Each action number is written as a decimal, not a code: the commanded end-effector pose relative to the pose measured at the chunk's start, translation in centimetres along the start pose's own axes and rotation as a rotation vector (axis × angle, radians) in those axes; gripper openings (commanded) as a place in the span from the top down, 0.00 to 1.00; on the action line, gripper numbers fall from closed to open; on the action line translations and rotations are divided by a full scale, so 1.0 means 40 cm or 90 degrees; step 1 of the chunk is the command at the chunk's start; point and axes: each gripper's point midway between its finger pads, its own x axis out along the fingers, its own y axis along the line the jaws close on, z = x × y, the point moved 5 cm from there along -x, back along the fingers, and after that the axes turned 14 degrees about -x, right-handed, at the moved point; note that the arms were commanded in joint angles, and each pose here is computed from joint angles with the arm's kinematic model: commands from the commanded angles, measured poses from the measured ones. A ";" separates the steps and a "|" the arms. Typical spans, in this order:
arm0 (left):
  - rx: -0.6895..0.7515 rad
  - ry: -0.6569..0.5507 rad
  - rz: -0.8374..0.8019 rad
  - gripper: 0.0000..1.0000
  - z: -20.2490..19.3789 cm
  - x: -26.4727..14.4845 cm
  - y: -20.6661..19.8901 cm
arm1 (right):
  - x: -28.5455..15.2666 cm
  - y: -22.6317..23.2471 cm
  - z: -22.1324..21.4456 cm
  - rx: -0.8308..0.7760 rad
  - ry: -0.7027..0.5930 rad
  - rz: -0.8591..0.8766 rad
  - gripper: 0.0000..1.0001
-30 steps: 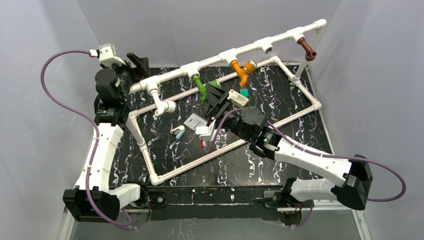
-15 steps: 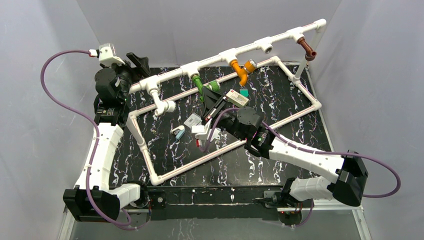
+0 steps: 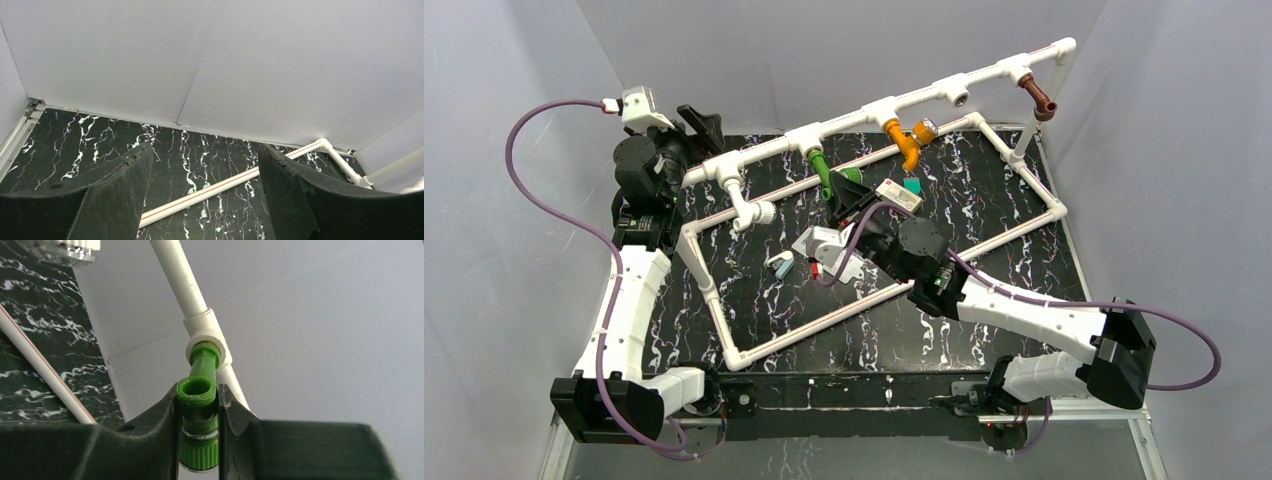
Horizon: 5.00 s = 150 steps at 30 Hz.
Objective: Install the water faucets
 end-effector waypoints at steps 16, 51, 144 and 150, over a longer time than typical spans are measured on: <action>-0.009 0.274 0.208 0.26 -0.278 -0.047 0.219 | -0.020 -0.029 -0.006 0.990 0.094 -0.344 0.99; -0.019 0.284 0.190 0.26 -0.283 -0.048 0.208 | -0.009 -0.027 0.010 1.422 0.090 -0.420 0.68; -0.048 0.285 0.180 0.26 -0.276 -0.045 0.216 | 0.092 0.066 0.060 1.037 0.222 -0.276 0.44; -0.048 0.286 0.182 0.26 -0.276 -0.045 0.217 | 0.088 0.073 0.049 1.046 0.238 -0.303 0.69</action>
